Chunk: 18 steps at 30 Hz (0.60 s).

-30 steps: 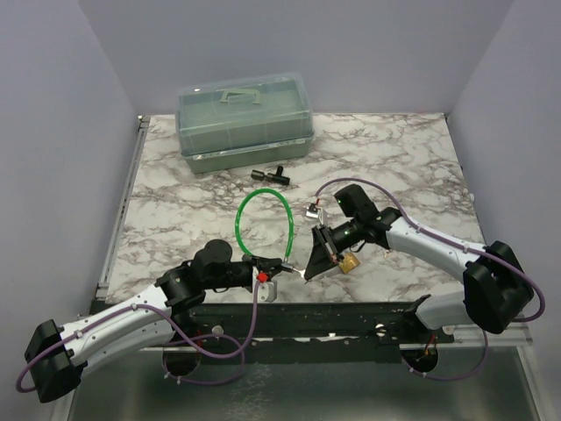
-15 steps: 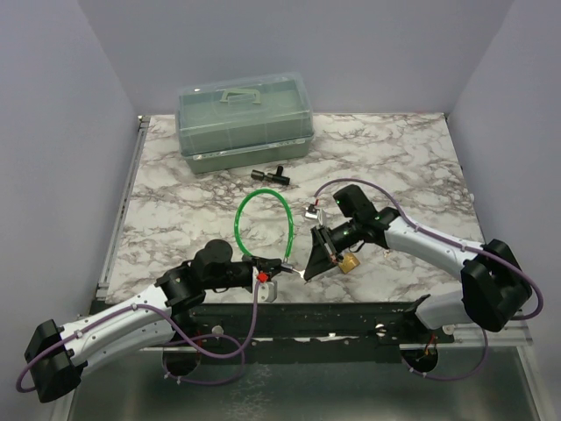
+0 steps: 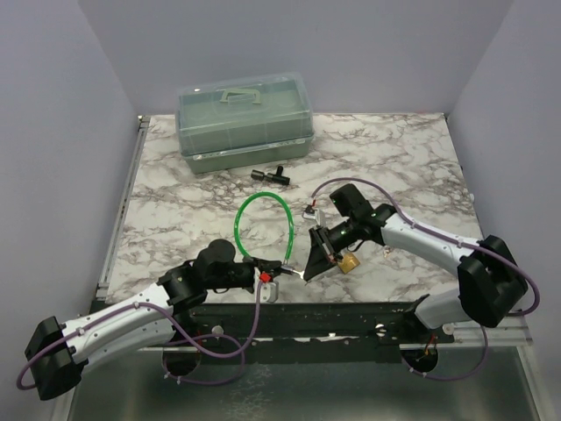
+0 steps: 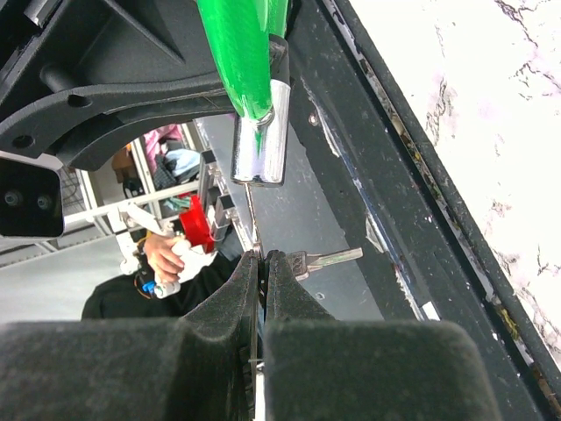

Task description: Unlock with the key

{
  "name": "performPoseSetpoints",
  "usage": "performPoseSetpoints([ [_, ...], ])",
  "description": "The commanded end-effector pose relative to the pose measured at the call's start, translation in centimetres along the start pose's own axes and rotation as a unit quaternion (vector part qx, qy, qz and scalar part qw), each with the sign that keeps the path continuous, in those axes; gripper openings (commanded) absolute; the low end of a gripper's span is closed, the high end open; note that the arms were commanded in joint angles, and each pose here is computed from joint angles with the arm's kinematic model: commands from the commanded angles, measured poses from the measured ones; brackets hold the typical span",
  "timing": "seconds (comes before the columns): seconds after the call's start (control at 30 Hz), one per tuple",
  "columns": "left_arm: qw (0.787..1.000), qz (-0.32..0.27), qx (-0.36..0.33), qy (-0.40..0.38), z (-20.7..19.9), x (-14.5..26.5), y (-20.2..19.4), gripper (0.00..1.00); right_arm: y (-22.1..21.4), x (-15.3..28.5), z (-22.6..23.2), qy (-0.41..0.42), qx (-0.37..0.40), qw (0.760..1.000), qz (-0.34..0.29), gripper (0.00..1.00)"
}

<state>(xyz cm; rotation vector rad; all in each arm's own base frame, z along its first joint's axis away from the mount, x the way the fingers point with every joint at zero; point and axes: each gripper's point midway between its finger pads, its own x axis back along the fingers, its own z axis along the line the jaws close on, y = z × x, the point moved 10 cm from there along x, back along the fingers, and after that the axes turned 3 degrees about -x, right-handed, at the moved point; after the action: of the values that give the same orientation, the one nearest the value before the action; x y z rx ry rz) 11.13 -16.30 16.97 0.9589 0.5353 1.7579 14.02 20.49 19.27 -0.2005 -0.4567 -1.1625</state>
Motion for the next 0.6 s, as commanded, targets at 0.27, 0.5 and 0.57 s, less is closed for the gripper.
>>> performPoseSetpoints([
  [0.27, 0.999, -0.035, -0.031, 0.006, 1.24, -0.02, 1.98, 0.00, 0.93, -0.24, -0.38, -0.039, -0.009, 0.999, 0.002, 0.00],
  [0.5, 0.999, -0.030, -0.035, 0.010, 1.23, 0.00, 1.94, 0.00, 0.83, -0.78, -0.54, -0.036, -0.020, 0.999, 0.011, 0.00],
  [0.57, 0.999, -0.028, -0.035, 0.010, 1.17, -0.02, 1.91, 0.00, 0.83, -0.94, -0.63, -0.039, -0.025, 0.999, 0.013, 0.00],
])
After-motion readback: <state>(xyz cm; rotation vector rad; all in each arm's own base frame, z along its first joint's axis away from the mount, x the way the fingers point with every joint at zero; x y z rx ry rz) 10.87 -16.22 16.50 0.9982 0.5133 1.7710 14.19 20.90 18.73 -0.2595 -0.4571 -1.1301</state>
